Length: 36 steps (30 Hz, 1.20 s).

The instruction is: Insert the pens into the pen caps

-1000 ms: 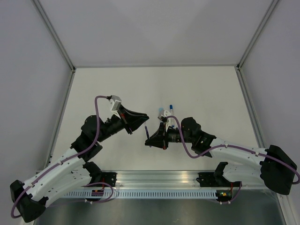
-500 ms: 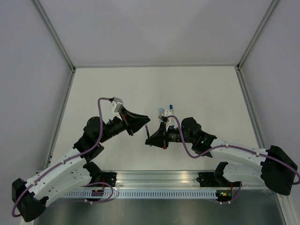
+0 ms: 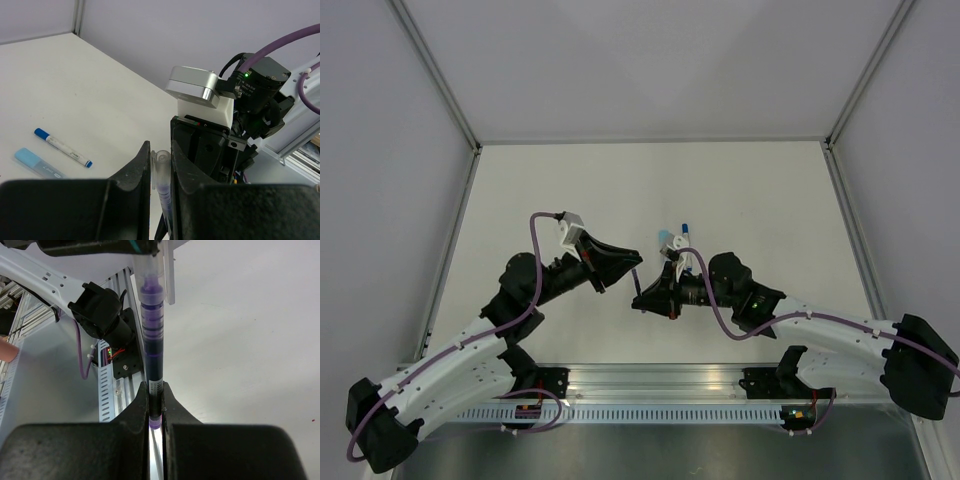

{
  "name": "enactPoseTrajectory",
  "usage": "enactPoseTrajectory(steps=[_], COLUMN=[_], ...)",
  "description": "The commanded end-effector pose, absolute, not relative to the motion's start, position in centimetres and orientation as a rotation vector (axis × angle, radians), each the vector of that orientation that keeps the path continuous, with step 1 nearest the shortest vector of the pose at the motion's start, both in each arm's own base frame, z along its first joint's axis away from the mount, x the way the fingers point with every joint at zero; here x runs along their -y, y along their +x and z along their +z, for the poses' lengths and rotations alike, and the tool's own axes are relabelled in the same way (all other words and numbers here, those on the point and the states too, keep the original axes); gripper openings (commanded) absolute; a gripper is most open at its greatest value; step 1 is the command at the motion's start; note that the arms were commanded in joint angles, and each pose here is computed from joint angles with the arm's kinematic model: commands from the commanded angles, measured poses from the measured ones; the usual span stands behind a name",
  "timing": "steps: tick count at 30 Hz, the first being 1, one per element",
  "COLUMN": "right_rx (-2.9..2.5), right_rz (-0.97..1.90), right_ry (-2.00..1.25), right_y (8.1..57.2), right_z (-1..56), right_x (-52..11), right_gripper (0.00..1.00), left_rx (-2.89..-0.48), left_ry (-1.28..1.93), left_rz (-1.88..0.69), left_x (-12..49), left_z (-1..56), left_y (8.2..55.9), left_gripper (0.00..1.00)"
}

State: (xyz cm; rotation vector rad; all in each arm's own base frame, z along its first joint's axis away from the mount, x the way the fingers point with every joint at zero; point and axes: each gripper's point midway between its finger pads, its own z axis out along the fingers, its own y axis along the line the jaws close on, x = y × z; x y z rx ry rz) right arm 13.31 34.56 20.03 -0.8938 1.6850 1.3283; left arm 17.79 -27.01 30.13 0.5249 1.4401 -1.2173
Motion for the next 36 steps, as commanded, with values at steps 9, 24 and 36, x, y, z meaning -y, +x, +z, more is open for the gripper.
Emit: enactPoseTrajectory(steps=[9, 24, 36], right_rx=[-1.46, -1.361, -1.255], right_rz=[1.25, 1.103, 1.031], right_ry=[-0.801, -0.813, -0.819], right_y=[14.7, 18.0, 20.6], right_z=[27.2, 33.0, 37.7], right_x=[-33.2, -34.9, -36.1], right_gripper=[0.0, 0.0, 0.0], left_rx=[-1.504, -1.544, -1.622], left_ry=[0.589, 0.51, 0.485], left_rz=[-1.328, -1.378, -1.347], left_x=[28.1, 27.1, 27.3], left_z=[27.7, 24.5, 20.5], left_y=[16.1, 15.1, 16.0], left_gripper=[0.02, 0.02, 0.02])
